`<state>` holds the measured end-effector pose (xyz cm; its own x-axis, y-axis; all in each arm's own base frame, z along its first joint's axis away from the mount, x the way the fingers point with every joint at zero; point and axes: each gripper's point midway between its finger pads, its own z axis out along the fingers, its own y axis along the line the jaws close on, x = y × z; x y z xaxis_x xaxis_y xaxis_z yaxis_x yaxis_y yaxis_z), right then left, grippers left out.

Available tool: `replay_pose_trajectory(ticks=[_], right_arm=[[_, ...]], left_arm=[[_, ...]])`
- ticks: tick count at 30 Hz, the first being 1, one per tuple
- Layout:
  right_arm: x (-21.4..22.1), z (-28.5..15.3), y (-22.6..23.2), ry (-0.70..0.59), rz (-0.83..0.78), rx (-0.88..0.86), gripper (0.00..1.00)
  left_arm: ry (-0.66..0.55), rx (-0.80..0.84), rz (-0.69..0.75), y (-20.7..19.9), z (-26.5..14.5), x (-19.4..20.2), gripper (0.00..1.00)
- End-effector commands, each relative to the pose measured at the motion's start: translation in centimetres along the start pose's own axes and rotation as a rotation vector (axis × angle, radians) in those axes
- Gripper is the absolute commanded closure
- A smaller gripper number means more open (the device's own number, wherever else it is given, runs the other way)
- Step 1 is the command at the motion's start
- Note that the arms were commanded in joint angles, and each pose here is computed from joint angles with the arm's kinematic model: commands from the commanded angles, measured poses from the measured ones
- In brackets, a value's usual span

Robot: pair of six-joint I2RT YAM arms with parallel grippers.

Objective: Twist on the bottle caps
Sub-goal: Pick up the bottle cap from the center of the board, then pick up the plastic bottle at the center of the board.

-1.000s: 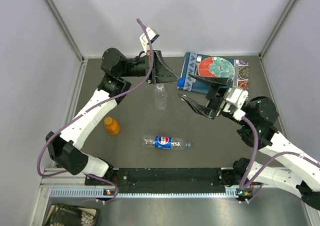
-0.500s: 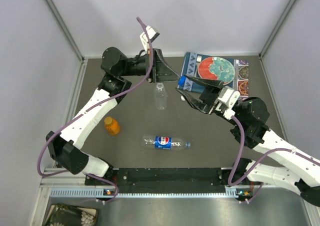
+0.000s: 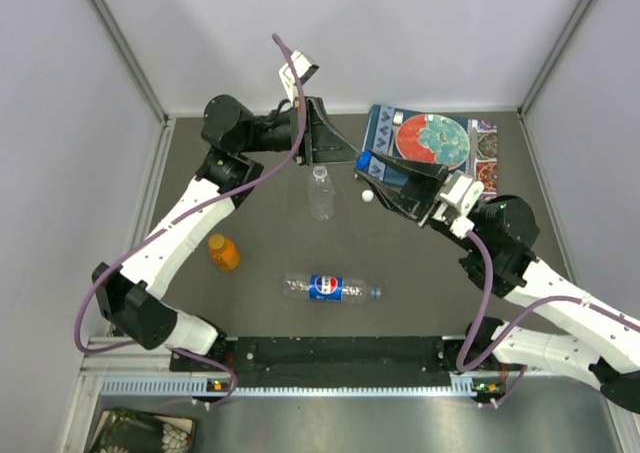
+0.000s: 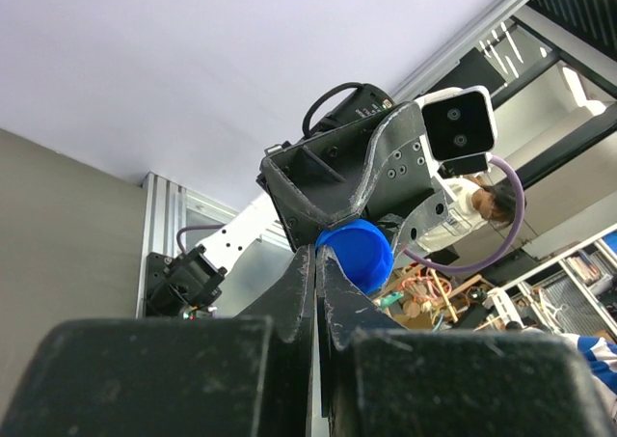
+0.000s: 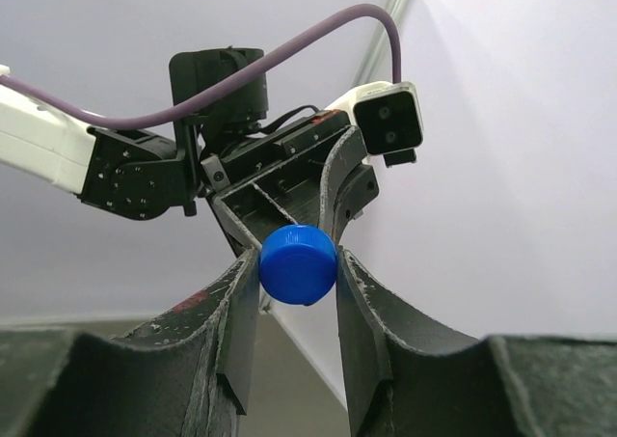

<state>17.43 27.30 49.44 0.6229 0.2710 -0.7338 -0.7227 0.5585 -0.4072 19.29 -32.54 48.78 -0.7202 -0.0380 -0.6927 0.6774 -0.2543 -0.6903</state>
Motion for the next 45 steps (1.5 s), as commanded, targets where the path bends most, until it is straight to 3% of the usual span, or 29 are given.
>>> replay_pose_trajectory(ticks=[1, 6, 8, 9, 12, 13, 14, 16, 17, 18, 19, 20, 22, 23, 27, 33, 35, 45], right_arm=[[-0.3, 0.4, 0.1, -0.021, 0.028, 0.003, 0.66], [-0.7, 0.8, 0.1, -0.029, 0.048, 0.001, 0.7], [-0.6, 0.9, 0.3, -0.017, 0.064, -0.008, 0.71], [-1.0, 0.9, 0.1, -0.021, 0.066, -0.008, 0.72], [-1.2, 0.6, 0.5, 0.005, 0.085, -0.032, 0.72], [-1.8, 0.2, 0.5, 0.003, 0.09, -0.038, 0.72], [-1.5, -0.2, 0.8, 0.032, 0.113, -0.052, 0.72], [-3.0, -1.2, 1.0, 0.021, 0.127, -0.069, 0.72], [-3.1, -1.7, 1.3, 0.046, 0.151, -0.084, 0.72], [-3.5, -2.1, 1.5, 0.052, 0.161, -0.097, 0.72], [-4.6, -2.8, 1.4, 0.043, 0.167, -0.097, 0.72], [-5.2, -3.2, 1.4, 0.05, 0.183, -0.102, 0.72], [-4.8, -4.1, 1.8, 0.102, 0.218, -0.116, 0.72], [-5.6, -4.6, 1.7, 0.1, 0.237, -0.11, 0.73], [-4.6, -6.0, 1.7, 0.173, 0.279, -0.076, 0.73], [-4.9, -6.9, 1.1, 0.185, 0.297, -0.036, 0.73], [-4.9, -7.0, 1.2, 0.187, 0.304, -0.034, 0.73], [-4.3, -7.1, 1.6, 0.201, 0.328, -0.04, 0.74]], left_arm=[[-0.019, 0.046, 0.069, -2.7, -0.2, -0.3, 1.0], [-0.016, 0.051, 0.077, -3.0, -0.3, 0.0, 0.96], [-0.004, 0.039, 0.09, -2.3, -0.4, 0.4, 0.71], [0.0, 0.034, 0.099, -2.1, -0.4, 0.6, 0.5], [0.04, 0.008, 0.141, -0.4, -1.5, 2.1, 0.43], [0.047, -0.018, 0.144, 0.4, -2.2, 2.4, 0.35], [0.067, -0.038, 0.193, 1.4, -2.6, 2.9, 0.34], [0.104, -0.115, 0.137, 3.5, -4.4, 4.2, 0.33], [0.12, -0.144, 0.234, 4.8, -5.1, 4.5, 0.32], [0.156, -0.208, 0.146, 6.2, -6.2, 6.3, 0.31], [0.172, -0.251, 0.188, 6.7, -7.1, 6.8, 0.26], [0.221, -0.284, 0.387, 8.3, -7.9, 7.2, 0.25], [0.354, -0.414, 0.435, 10.9, -10.2, 10.7, 0.23], [0.419, -0.435, 0.547, 12.5, -11.2, 11.5, 0.23], [0.677, -0.528, 0.622, 18.0, -15.4, 19.1, 0.19], [0.935, -0.583, 0.798, 22.7, -18.1, 26.6, 0.11], [0.954, -0.611, 0.878, 24.0, -18.1, 26.7, 0.02], [1.029, -0.684, 1.029, 27.5, -19.0, 27.8, 0.02]])
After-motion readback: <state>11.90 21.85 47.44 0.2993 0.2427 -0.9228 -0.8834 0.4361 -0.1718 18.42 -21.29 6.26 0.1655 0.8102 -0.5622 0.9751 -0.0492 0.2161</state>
